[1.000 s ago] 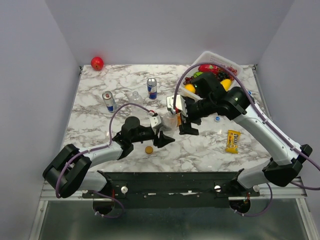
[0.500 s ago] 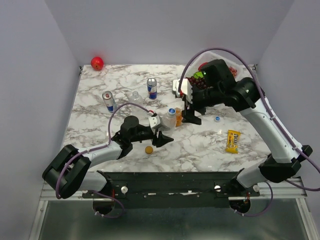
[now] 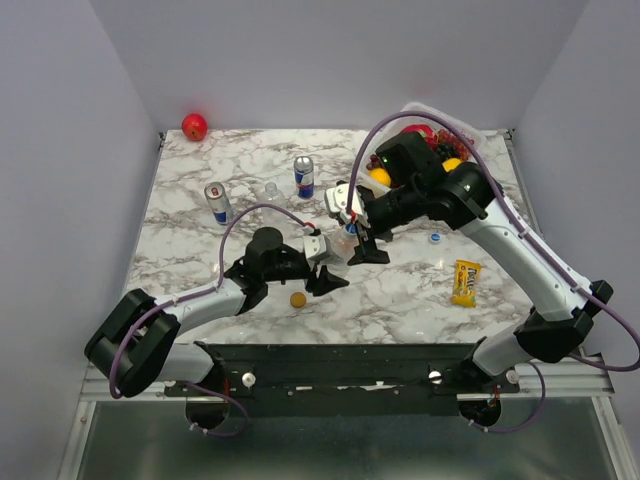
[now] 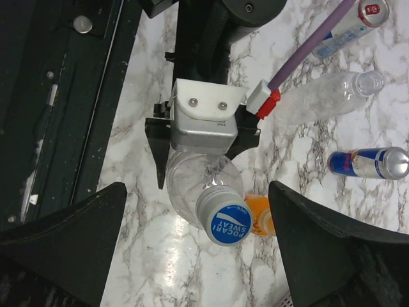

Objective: Screw on the bottle caps

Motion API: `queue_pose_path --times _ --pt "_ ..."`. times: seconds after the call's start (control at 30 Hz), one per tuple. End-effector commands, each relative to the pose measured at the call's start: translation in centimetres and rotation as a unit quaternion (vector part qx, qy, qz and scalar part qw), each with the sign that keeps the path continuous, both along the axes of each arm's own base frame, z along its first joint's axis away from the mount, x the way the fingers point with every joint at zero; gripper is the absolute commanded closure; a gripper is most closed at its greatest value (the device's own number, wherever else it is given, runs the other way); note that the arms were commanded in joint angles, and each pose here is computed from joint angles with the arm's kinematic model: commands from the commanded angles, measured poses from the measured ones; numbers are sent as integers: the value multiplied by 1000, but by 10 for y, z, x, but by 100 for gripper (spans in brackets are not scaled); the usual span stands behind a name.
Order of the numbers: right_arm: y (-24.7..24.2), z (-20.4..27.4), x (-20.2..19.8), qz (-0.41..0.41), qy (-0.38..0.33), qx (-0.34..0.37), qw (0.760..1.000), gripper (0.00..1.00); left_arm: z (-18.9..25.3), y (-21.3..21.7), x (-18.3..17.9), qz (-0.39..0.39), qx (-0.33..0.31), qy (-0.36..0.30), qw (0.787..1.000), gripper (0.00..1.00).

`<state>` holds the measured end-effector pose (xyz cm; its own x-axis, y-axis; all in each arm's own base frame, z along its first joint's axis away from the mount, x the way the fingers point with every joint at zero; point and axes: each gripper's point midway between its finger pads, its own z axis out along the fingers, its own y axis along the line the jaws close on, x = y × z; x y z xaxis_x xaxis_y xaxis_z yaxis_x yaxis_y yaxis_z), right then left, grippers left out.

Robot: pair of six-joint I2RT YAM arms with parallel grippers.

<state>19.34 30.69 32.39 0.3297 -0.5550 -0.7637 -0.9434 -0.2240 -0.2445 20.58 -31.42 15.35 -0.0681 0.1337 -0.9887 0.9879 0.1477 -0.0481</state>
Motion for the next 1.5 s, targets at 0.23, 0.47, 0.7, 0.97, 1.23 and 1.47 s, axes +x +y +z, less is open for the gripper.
queue_pose_path --times 0.23,0.47,0.7,0.97,1.23,1.47 --pt "-11 -17 -6 18 -22 -29 999 1 18 1 19 54 -46 55 996 100" --pt "-20 -34 -5 -23 6 -59 998 2 21 4 22 64 -53 52 995 100" --pt "-22 -45 5 -64 13 -73 995 2 26 4 24 63 -57 35 996 100" --pt "-45 -53 -2 -110 40 -118 986 2 29 13 35 101 -69 49 991 100" --pt "-74 -55 17 -202 30 -140 969 3 11 10 19 28 -8 -11 1000 100" --pt "-45 9 26 -78 -63 -15 995 19 -17 22 9 -40 84 -92 991 100"
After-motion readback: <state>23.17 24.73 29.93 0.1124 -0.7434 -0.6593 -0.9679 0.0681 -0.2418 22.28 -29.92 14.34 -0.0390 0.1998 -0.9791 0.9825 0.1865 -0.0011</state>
